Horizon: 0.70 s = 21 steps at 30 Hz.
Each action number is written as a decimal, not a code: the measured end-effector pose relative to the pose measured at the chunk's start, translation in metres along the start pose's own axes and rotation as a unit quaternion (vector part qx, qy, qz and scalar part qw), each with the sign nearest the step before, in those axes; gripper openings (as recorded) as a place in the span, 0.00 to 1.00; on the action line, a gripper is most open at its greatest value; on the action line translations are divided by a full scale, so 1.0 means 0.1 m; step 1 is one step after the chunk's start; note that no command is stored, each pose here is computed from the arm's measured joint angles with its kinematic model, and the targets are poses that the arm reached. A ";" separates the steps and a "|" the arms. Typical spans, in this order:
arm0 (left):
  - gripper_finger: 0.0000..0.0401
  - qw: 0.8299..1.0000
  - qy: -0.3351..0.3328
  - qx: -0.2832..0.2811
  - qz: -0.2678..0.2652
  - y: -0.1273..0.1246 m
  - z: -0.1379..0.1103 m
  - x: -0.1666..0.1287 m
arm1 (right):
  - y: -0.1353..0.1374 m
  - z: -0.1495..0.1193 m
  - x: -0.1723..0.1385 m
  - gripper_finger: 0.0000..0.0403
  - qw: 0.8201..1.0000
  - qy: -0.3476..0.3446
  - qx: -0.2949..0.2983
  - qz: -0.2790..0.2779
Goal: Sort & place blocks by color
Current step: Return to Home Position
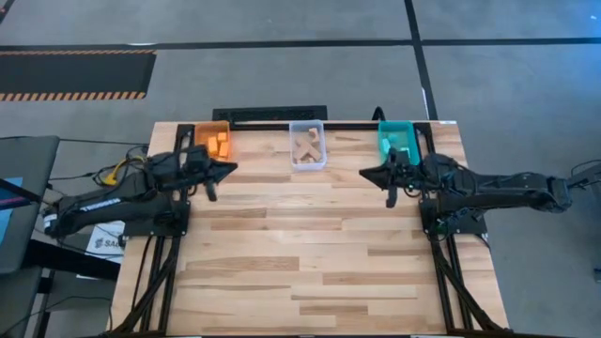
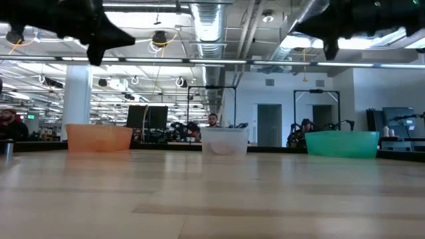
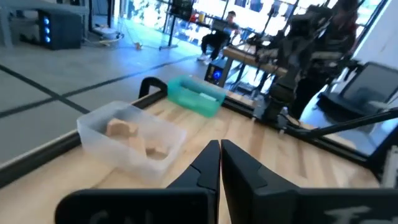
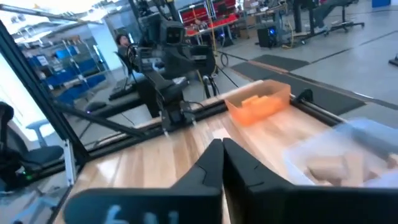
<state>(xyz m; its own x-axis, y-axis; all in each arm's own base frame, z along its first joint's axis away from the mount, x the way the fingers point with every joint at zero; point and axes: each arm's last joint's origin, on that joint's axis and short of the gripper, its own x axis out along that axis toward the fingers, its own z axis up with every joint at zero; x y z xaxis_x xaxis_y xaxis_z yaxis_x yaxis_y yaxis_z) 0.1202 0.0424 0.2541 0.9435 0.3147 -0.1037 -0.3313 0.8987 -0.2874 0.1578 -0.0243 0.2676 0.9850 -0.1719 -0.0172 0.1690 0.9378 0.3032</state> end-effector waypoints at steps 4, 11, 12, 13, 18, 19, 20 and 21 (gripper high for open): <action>0.00 1.000 -0.023 -0.003 -0.018 0.03 -0.17 -0.15 | -0.07 -0.20 -0.16 0.05 1.000 -0.022 0.010 0.004; 0.00 0.999 -0.040 -0.022 -0.027 0.10 -0.44 -0.25 | -0.22 -0.62 -0.29 0.02 0.998 -0.032 0.050 0.000; 0.00 0.998 -0.041 -0.029 -0.026 0.12 -0.49 -0.25 | -0.24 -0.66 -0.31 0.02 0.998 -0.033 0.055 -0.002; 0.00 0.998 -0.041 -0.036 -0.026 0.13 -0.54 -0.26 | -0.25 -0.70 -0.33 0.01 0.998 -0.033 0.058 -0.003; 0.00 0.995 -0.063 -0.065 -0.033 0.17 -0.67 -0.29 | -0.30 -0.81 -0.39 0.01 0.998 -0.043 0.054 -0.007; 0.00 0.995 -0.063 -0.071 -0.032 0.18 -0.69 -0.28 | -0.31 -0.83 -0.40 0.01 0.997 -0.045 0.054 -0.009; 0.00 0.995 -0.055 -0.079 -0.032 0.19 -0.71 -0.27 | -0.33 -0.86 -0.41 0.01 0.997 -0.047 0.054 -0.011; 0.00 0.995 -0.046 -0.081 -0.031 0.19 -0.73 -0.27 | -0.34 -0.88 -0.43 0.01 0.997 -0.045 0.054 -0.014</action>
<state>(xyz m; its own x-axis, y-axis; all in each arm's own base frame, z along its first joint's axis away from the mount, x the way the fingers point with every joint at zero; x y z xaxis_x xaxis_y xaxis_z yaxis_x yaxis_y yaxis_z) 0.0884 0.0287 0.1817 0.9559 0.2937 0.0036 -0.2621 0.8586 -0.4406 0.1130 -0.0224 0.1741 0.9719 -0.2285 0.0560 0.1872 0.8954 0.4040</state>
